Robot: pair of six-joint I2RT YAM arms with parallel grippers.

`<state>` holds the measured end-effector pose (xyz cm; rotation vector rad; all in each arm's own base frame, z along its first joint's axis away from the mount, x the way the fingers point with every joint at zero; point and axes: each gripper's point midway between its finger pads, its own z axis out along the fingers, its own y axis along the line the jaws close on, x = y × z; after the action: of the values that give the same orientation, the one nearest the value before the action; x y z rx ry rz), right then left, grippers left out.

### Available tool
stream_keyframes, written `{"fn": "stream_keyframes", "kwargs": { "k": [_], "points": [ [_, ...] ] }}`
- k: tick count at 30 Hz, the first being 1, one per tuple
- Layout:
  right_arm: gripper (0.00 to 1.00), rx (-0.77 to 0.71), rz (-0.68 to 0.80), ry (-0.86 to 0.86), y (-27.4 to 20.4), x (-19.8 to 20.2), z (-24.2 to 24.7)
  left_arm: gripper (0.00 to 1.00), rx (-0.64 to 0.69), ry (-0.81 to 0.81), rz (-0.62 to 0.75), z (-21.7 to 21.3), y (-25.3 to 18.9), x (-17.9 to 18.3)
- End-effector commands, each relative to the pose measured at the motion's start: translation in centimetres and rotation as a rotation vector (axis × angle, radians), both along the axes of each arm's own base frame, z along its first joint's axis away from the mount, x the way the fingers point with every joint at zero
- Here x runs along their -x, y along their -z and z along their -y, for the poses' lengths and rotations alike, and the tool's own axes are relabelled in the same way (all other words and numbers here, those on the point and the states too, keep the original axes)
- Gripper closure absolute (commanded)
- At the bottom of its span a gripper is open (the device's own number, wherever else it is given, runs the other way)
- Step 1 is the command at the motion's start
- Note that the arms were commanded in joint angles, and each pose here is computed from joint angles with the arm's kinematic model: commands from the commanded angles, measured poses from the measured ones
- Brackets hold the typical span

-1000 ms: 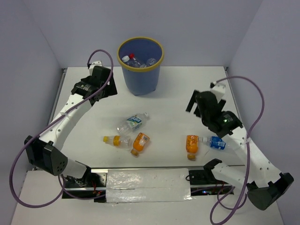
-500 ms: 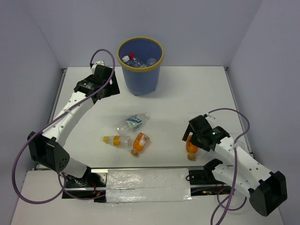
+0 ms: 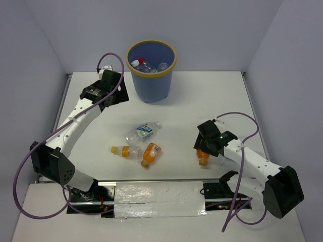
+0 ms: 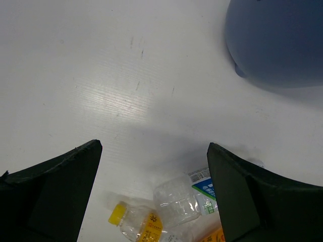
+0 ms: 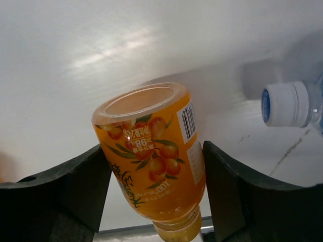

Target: Put the plastic bottles in the bin

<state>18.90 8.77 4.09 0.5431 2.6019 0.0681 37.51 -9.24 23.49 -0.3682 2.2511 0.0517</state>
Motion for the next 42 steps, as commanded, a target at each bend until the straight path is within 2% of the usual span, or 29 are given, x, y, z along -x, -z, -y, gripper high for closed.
{"fn": "stream_keyframes", "kwargs": {
  "k": [1,6,8,9,11,12,16,19,22,26,27,28,29,31,33,34,35,37,38,39,40,41,42],
  "points": [
    [0.50,-0.042,0.178,-0.034,-6.4,-4.1,-1.7,0.01,-0.013,-0.024,0.045,-0.5,-1.4,-0.9],
    [0.51,-0.085,0.403,-0.104,-17.1,-9.7,-4.4,0.01,-0.049,-0.041,0.043,-1.2,-1.5,-0.9],
    [0.51,-0.073,0.523,-0.126,-22.9,-13.4,-5.7,0.01,-0.066,-0.057,0.046,-1.7,-1.7,-0.7],
    [0.51,-0.101,0.632,-0.127,-28.1,-15.1,-6.4,0.01,-0.071,-0.061,0.045,-1.9,-1.7,-0.5],
    [0.51,-0.067,0.695,-0.158,-30.5,-18.6,-7.8,0.01,-0.076,-0.067,0.044,-2.2,-1.7,-0.1],
    [0.51,-0.097,0.801,-0.155,-35.2,-19.8,-8.4,0.01,-0.077,-0.073,0.040,-2.4,-1.6,0.0],
    [0.49,-0.114,1.004,-0.222,-41.6,-25.2,-12.0,0.01,-0.077,-0.116,0.023,-3.5,-1.1,1.3],
    [0.48,-0.147,1.129,-0.238,-44.2,-28.5,-14.4,0.01,-0.057,-0.127,0.020,-3.8,-1.2,1.9],
    [0.48,-0.179,1.182,-0.230,-44.9,-31.7,-16.5,0.01,-0.028,-0.120,0.020,-3.6,-1.4,2.6],
    [0.44,-0.225,1.207,-0.236,-43.6,-34.9,-19.5,0.01,0.020,-0.124,0.010,-3.3,-1.2,3.7],
    [0.36,-0.249,1.229,-0.240,-44.1,-35.2,-20.2,0.01,0.028,-0.124,0.009,-3.2,-1.2,3.9],
    [0.28,-0.256,1.204,-0.269,-42.4,-36.1,-21.4,0.01,0.042,-0.119,0.010,-3.1,-1.3,4.2],
    [0.10,-0.271,1.225,-0.269,-43.4,-35.9,-21.8,0.01,0.051,-0.121,0.013,-3.1,-1.3,4.3],
    [0.02,-0.255,1.190,-0.286,-42.9,-35.8,-22.0,0.01,0.058,-0.110,0.014,-3.0,-1.2,4.6],
    [0.00,-0.233,1.201,-0.291,-43.8,-35.0,-21.2,0.01,0.054,-0.094,0.018,-2.9,-1.0,4.3],
    [0.00,-0.224,1.254,-0.262,-47.0,-33.1,-19.5,0.01,0.048,-0.092,0.020,-2.9,-1.0,4.2],
    [0.00,-0.187,1.231,-0.250,-46.1,-32.8,-18.7,0.01,0.040,-0.085,0.018,-2.9,-1.0,4.0],
    [0.00,-0.094,1.235,-0.189,-47.4,-31.2,-15.7,0.01,0.021,-0.088,0.022,-3.0,-1.2,3.4],
    [0.00,-0.036,1.208,-0.174,-47.7,-29.3,-13.5,0.01,0.014,-0.087,0.024,-3.0,-1.3,3.1],
    [0.00,-0.002,1.185,-0.142,-47.5,-28.3,-12.1,0.01,0.012,-0.088,0.036,-2.9,-1.5,2.6],
    [0.00,0.090,1.098,-0.084,-44.4,-28.0,-10.1,0.01,0.001,-0.083,0.044,-3.0,-1.7,2.4],
    [0.00,0.115,1.085,-0.043,-45.3,-24.9,-7.4,0.01,0.000,-0.078,0.049,-3.0,-1.9,2.2],
    [0.00,0.156,1.042,-0.011,-43.9,-23.8,-5.8,0.01,0.003,-0.073,0.065,-2.8,-2.0,1.6]
  ]
}}
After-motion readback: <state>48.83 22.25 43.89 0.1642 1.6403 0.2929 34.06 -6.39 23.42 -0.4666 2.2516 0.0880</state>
